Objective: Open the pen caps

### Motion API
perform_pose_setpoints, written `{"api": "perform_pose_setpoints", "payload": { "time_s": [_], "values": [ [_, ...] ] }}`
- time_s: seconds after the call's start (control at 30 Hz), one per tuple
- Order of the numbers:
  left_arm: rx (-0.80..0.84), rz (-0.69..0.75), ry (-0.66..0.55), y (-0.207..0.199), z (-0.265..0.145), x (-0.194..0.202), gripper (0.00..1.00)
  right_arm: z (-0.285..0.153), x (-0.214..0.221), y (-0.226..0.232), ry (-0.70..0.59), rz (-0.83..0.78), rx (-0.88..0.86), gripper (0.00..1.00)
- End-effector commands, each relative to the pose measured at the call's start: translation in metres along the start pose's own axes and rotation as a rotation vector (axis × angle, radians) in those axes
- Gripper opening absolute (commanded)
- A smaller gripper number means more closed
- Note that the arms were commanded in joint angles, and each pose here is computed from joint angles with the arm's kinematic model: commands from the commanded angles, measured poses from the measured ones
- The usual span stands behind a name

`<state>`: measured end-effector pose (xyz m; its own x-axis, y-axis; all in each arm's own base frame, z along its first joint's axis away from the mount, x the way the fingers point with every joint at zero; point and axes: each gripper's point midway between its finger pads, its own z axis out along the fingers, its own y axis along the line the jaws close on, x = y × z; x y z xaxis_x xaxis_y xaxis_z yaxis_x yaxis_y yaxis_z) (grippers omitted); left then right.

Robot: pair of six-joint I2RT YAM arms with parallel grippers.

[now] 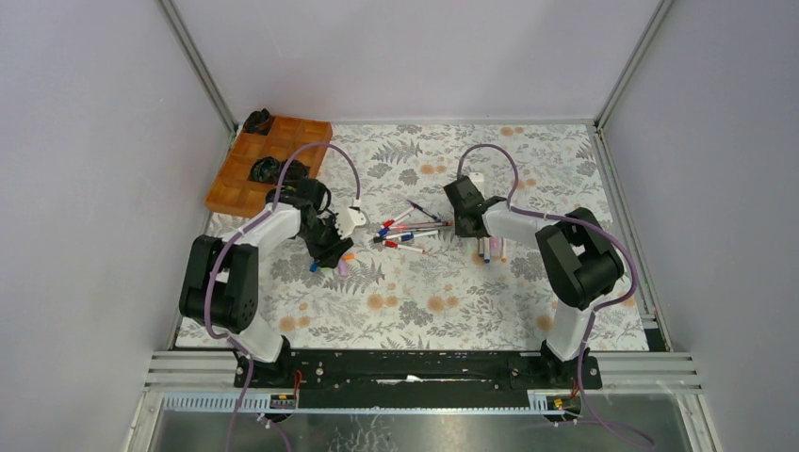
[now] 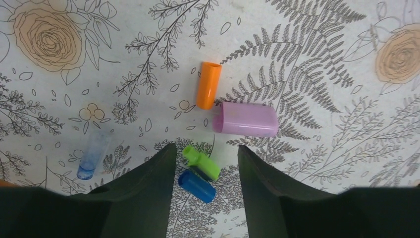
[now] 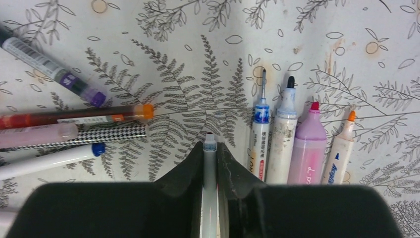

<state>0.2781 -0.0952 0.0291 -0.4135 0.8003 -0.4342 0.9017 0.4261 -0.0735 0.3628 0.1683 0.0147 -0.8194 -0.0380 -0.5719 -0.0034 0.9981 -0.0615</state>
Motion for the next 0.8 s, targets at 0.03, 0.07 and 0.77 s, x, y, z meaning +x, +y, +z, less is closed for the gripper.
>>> {"api": "perform_pose_setpoints", "payload": {
  "time_s": [0.03, 0.07, 0.77],
  "values": [
    [0.017, -0.002, -0.062, -0.005, -0.021, -0.021, 0.64, 0.001, -0.003, -0.018, -0.032, -0.018, 0.076, 0.21],
    [0.017, -0.002, -0.070, -0.006, -0.026, -0.024, 0.67, -0.001, -0.002, -0.018, -0.034, -0.018, 0.076, 0.22],
    [-0.097, -0.084, -0.261, -0.001, -0.127, -0.104, 0.98, -0.080, -0.024, 0.076, -0.141, -0.213, -0.485, 0.50]
  ]
}}
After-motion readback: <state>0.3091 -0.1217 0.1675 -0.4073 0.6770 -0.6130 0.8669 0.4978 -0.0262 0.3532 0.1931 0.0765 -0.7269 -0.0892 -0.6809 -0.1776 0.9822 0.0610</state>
